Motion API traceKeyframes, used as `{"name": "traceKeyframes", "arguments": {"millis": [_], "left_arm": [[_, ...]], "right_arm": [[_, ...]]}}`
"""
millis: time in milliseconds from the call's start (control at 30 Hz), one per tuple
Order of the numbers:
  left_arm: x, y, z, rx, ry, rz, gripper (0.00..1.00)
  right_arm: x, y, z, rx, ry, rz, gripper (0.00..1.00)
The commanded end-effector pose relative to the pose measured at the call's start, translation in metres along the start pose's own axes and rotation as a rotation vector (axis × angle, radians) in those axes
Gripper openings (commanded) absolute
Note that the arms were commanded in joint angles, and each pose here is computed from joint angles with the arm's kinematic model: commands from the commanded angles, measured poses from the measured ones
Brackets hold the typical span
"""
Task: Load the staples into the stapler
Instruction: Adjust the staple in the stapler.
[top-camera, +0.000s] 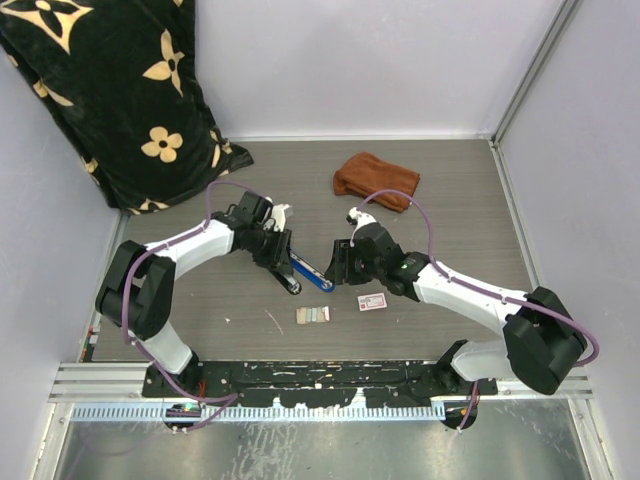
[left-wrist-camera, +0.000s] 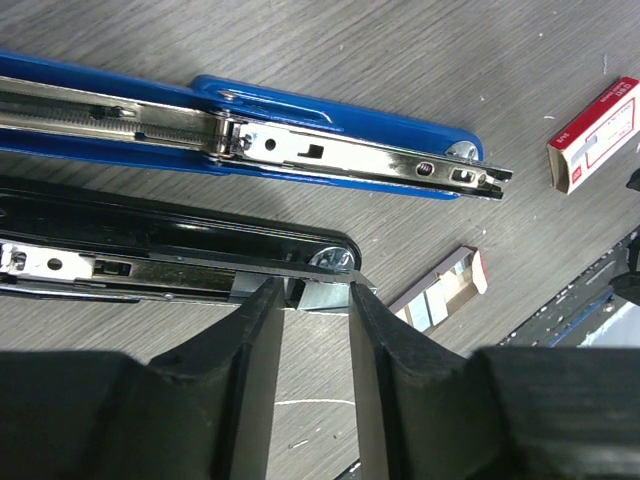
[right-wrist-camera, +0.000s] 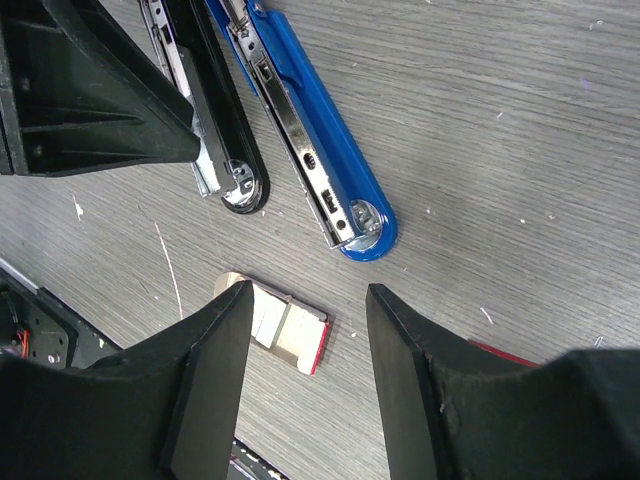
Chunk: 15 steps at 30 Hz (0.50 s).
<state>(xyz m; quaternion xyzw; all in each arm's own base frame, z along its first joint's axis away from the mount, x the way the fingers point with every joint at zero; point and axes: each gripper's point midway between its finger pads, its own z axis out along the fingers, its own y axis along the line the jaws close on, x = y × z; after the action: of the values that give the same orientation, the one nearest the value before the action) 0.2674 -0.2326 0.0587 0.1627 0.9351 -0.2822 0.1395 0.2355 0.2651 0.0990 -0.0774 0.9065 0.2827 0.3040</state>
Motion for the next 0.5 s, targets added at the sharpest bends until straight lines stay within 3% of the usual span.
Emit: {"name": "traceKeyframes", "arguments": {"millis": [0, 167, 467], "left_arm": [[-0.0180, -0.0047, -0.0162, -0.026, -0.084, 0.068, 0.36], [-0.0240, -0.0029, -0.0232, -0.055, -0.125, 0.080, 0.44], [-0.0229, -0.0083, -0.0160, -0.011, -0.110, 0.061, 0.44]], "right_arm": [[-0.0150, 0.0069, -0.0069, -0.024, -0.063, 0.005, 0.55], [-0.0155, 0.0077, -0.0070, -0.026, -0.063, 0.004, 0.55], [-0.0146, 0.0078, -0.0066, -0.028, -0.059, 0.005, 0.55]]}}
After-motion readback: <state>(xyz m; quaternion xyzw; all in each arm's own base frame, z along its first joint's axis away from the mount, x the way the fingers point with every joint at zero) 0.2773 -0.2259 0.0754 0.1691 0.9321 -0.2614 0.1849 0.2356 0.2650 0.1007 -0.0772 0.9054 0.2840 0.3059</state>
